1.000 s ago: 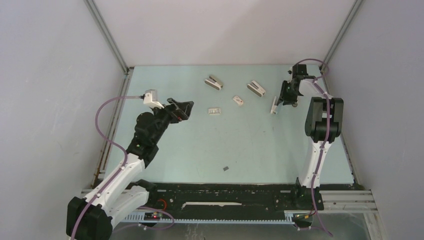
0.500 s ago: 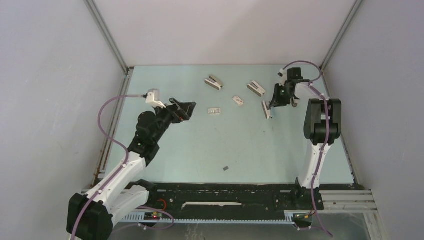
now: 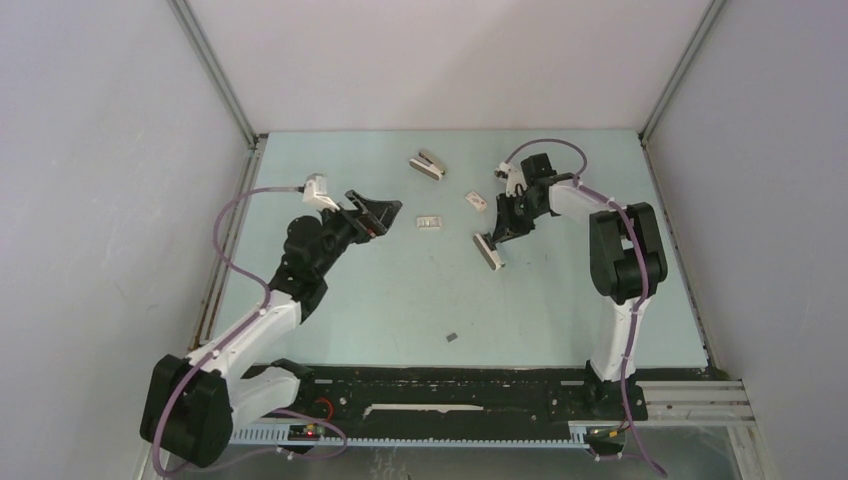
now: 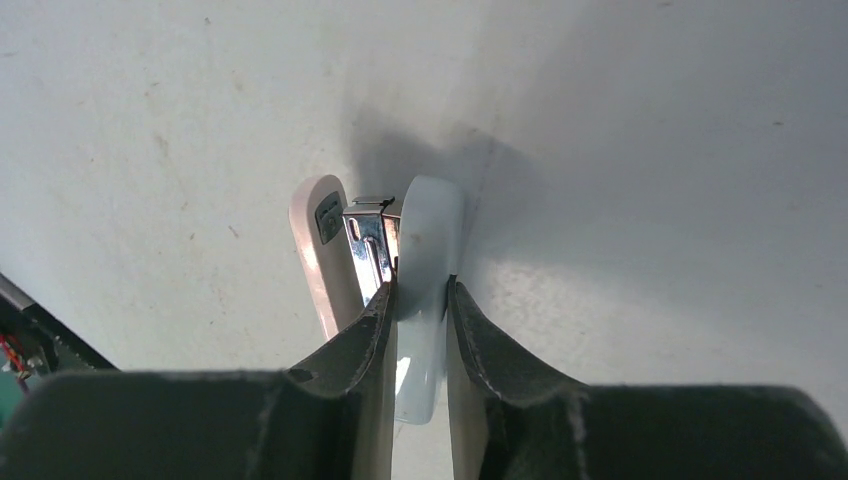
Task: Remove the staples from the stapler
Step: Pick up the stapler from the center of the board, then unload the staple at the center of the board.
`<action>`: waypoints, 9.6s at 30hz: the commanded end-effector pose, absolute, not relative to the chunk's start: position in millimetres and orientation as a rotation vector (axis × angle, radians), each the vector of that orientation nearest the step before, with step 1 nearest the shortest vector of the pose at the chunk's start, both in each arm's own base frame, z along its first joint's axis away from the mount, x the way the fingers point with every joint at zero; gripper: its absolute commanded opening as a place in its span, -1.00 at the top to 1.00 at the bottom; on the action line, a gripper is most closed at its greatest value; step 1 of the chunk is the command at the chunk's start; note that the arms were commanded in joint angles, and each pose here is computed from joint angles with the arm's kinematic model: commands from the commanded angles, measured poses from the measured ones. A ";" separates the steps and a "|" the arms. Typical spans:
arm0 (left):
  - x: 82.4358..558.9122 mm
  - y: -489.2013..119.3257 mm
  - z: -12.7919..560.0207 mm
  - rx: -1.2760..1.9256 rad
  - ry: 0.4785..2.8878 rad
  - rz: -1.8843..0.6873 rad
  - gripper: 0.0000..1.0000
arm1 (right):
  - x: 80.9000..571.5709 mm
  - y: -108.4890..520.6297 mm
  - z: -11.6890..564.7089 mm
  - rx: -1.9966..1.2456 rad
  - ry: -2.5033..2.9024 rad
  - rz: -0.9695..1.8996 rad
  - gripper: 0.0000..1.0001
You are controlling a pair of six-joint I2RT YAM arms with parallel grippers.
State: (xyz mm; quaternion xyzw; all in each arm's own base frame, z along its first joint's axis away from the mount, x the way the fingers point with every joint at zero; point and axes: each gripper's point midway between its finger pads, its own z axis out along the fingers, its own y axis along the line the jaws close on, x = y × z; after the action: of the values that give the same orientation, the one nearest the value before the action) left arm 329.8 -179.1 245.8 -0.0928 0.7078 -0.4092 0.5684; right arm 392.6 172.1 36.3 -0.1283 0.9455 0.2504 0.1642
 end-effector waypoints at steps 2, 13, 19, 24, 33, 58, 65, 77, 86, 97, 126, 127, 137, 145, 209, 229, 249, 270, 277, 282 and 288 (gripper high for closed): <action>339.4 -194.3 229.0 -0.352 1.717 -1.113 -0.97 | 382.6 185.6 58.7 -0.384 2.664 0.791 0.44; 354.0 -265.5 161.5 -0.466 2.016 -1.343 -0.96 | 376.4 202.1 57.1 -0.329 2.682 0.936 0.44; 354.3 -286.5 131.5 -0.530 2.128 -1.391 -0.99 | 375.1 204.8 56.4 -0.316 2.689 0.955 0.44; 353.5 -296.7 117.0 -0.554 2.201 -1.392 -0.99 | 372.7 209.1 54.8 -0.313 2.695 0.985 0.44; 353.1 -304.6 98.9 -0.603 2.266 -1.415 -0.98 | 366.0 222.1 54.4 -0.338 2.701 1.018 0.44; 351.1 -309.2 83.3 -0.648 2.320 -1.431 -0.98 | 356.1 240.0 52.5 -0.367 2.713 1.065 0.44; 354.5 -311.8 84.9 -0.640 2.310 -1.436 -0.97 | 355.9 241.7 51.0 -0.356 2.718 1.082 0.44; 354.5 -328.0 82.4 -0.627 2.339 -1.475 -0.79 | 356.3 246.1 50.6 -0.340 2.727 1.111 0.44; 354.8 -338.1 74.3 -0.647 2.373 -1.502 -0.48 | 355.6 254.4 53.3 -0.333 2.732 1.161 0.44; 351.5 -341.6 64.6 -0.672 2.411 -1.503 -0.35 | 354.8 259.0 54.7 -0.324 2.734 1.192 0.44; 354.7 -341.1 121.4 -0.356 2.240 -1.541 1.00 | 337.2 236.7 136.3 -0.686 2.413 1.273 -0.49; 354.7 -340.1 126.4 -0.321 2.224 -1.537 1.00 | 334.5 235.1 142.6 -0.710 2.383 1.285 -0.50; 352.3 -315.3 172.8 -0.014 2.066 -1.386 1.00 | 309.4 218.5 219.0 -0.836 2.042 1.507 -0.57; 333.4 -303.2 182.0 0.144 2.006 -1.315 1.00 | 282.7 218.2 236.5 -0.931 1.885 1.584 -0.72; 325.3 -257.3 197.2 -0.413 2.027 -1.777 1.00 | 306.0 277.4 176.6 -0.200 2.211 2.077 -0.46; 338.9 -240.9 163.6 -0.821 1.908 -1.809 1.00 | 305.4 275.2 164.2 -0.024 2.280 2.160 0.74; 314.7 -206.9 75.3 -1.647 1.934 -1.401 1.00 | 279.1 241.1 67.9 0.761 2.659 1.976 1.00; 309.2 -226.6 50.4 -1.814 2.101 -1.164 1.00 | 272.2 262.5 52.5 0.965 2.782 1.813 1.00; 323.1 -241.1 102.4 -1.506 2.123 -1.309 1.00 | 273.4 285.3 93.1 0.595 2.732 1.971 1.00; 331.1 -260.1 144.5 -1.219 2.058 -1.535 1.00 | 278.0 296.6 123.8 0.355 2.636 2.083 1.00; 331.6 -279.7 183.3 -0.929 1.975 -1.750 0.89 | 282.7 302.6 160.0 0.097 2.494 2.136 1.00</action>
State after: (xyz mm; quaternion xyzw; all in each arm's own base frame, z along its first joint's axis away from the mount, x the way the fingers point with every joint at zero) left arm 311.8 -253.1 95.0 -0.4363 0.7512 -0.4806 0.1198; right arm 287.7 292.4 117.9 0.1137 0.7776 0.6098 -0.1027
